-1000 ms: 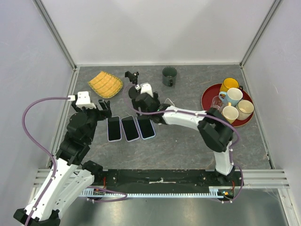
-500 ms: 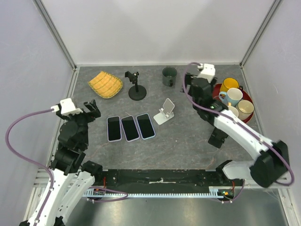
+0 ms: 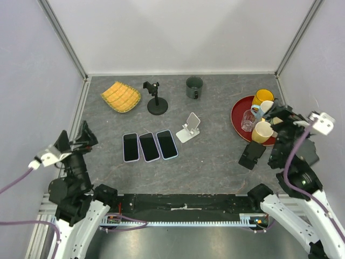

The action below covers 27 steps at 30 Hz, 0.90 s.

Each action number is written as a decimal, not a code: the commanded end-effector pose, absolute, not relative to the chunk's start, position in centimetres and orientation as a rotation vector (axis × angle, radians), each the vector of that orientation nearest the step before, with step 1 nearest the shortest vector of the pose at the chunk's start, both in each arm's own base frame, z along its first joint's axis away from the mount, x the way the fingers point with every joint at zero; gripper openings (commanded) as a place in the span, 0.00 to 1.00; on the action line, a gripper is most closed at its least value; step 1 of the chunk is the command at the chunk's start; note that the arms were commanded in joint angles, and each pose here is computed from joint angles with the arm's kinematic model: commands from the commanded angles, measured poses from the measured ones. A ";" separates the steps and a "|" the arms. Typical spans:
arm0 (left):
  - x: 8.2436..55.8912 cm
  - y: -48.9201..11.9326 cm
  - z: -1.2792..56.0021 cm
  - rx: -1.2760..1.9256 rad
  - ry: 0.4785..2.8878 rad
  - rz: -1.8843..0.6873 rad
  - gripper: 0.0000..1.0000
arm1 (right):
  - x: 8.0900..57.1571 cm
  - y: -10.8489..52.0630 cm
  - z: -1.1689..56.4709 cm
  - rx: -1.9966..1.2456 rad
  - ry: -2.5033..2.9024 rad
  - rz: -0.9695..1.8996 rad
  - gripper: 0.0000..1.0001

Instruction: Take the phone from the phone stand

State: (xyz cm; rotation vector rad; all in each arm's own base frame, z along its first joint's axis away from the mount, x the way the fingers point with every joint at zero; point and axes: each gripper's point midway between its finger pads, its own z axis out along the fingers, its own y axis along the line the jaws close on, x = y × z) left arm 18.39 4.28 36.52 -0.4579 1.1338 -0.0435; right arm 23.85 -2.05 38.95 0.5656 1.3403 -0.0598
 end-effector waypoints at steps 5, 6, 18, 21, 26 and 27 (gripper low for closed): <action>15.2 5.7 38.9 -0.491 0.907 -0.086 0.99 | 19.9 -6.3 37.3 0.625 1.276 -0.212 0.98; 15.5 5.6 38.8 -0.486 0.915 -0.084 1.00 | 20.0 -6.1 36.9 0.609 1.283 -0.216 0.98; 18.4 3.6 37.3 -0.371 0.992 -0.047 1.00 | 20.1 -5.8 34.0 0.565 1.270 -0.208 0.98; 18.8 3.6 37.1 -0.369 1.000 -0.041 1.00 | 19.8 -6.0 33.9 0.569 1.243 -0.192 0.98; 19.1 3.3 37.1 -0.361 1.002 -0.054 1.00 | 19.7 -5.8 33.7 0.568 1.227 -0.160 0.98; 19.1 3.3 37.1 -0.360 1.002 -0.054 1.00 | 19.8 -5.7 33.7 0.566 1.227 -0.157 0.98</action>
